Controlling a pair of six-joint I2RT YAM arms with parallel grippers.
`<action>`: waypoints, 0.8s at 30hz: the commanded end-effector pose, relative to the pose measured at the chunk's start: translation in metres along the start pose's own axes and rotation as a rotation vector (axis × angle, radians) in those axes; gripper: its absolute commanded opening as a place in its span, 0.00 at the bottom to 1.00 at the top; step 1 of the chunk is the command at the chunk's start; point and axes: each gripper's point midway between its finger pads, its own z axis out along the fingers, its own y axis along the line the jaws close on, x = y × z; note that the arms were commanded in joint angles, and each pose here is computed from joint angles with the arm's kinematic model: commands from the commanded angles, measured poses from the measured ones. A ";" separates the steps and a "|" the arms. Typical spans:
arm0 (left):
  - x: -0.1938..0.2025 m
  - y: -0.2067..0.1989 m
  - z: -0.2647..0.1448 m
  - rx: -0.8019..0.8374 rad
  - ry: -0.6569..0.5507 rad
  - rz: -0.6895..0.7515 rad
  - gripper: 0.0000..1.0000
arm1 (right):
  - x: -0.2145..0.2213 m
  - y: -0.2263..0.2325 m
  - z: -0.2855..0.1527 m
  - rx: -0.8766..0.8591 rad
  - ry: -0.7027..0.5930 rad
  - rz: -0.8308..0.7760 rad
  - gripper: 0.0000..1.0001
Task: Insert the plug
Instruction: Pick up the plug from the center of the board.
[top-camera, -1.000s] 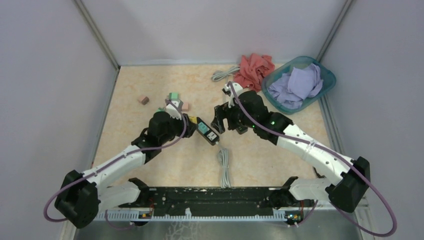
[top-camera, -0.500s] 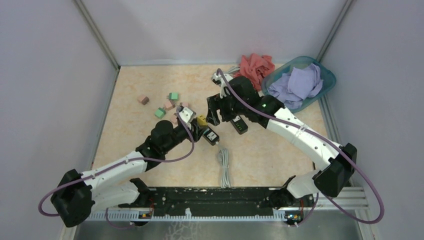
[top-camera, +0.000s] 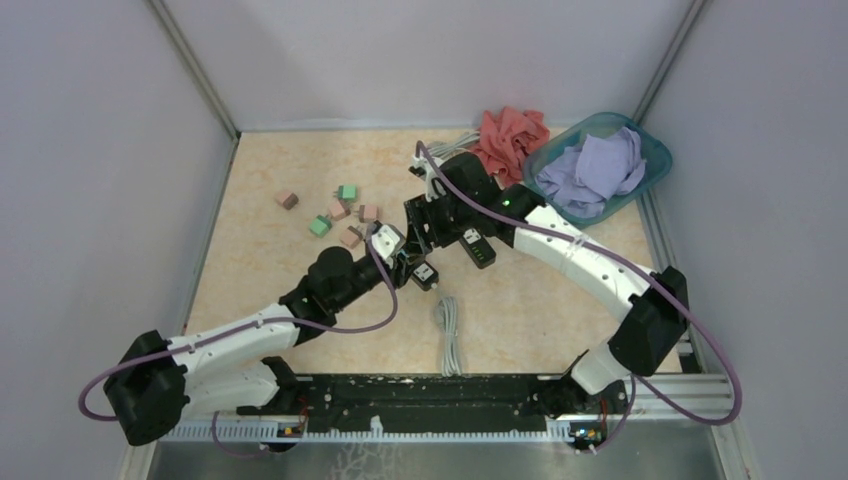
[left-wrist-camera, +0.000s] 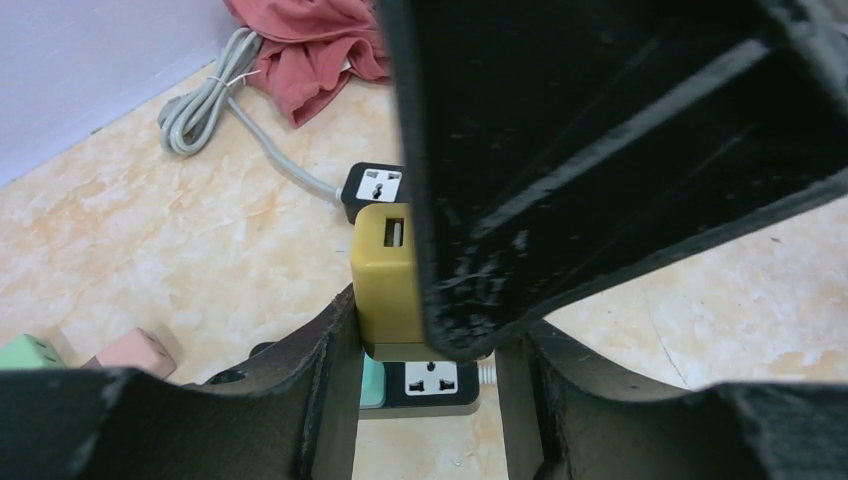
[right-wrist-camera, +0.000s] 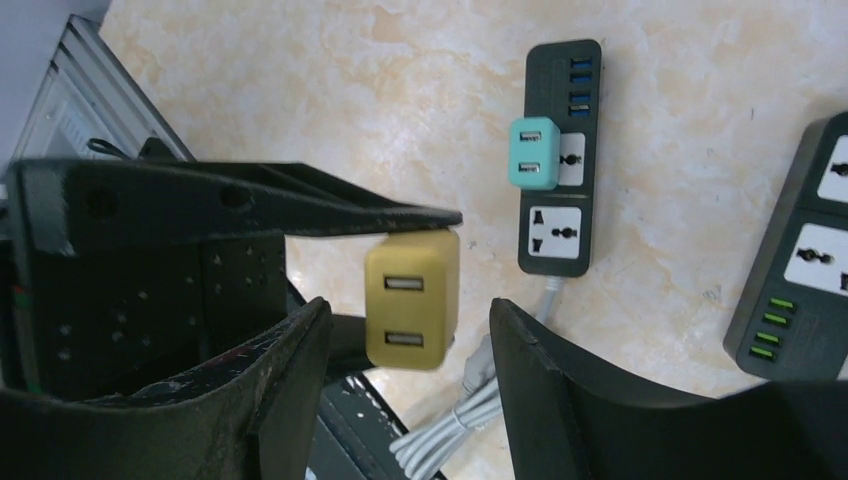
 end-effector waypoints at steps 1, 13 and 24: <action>-0.010 -0.007 0.005 0.019 -0.048 0.024 0.40 | -0.030 0.014 -0.002 -0.057 -0.066 -0.026 0.58; -0.006 -0.003 0.004 -0.013 -0.044 0.020 0.39 | -0.015 0.011 0.001 -0.061 -0.021 -0.034 0.43; -0.006 -0.001 0.001 -0.026 -0.042 0.007 0.60 | -0.012 0.003 0.004 -0.039 -0.020 -0.101 0.12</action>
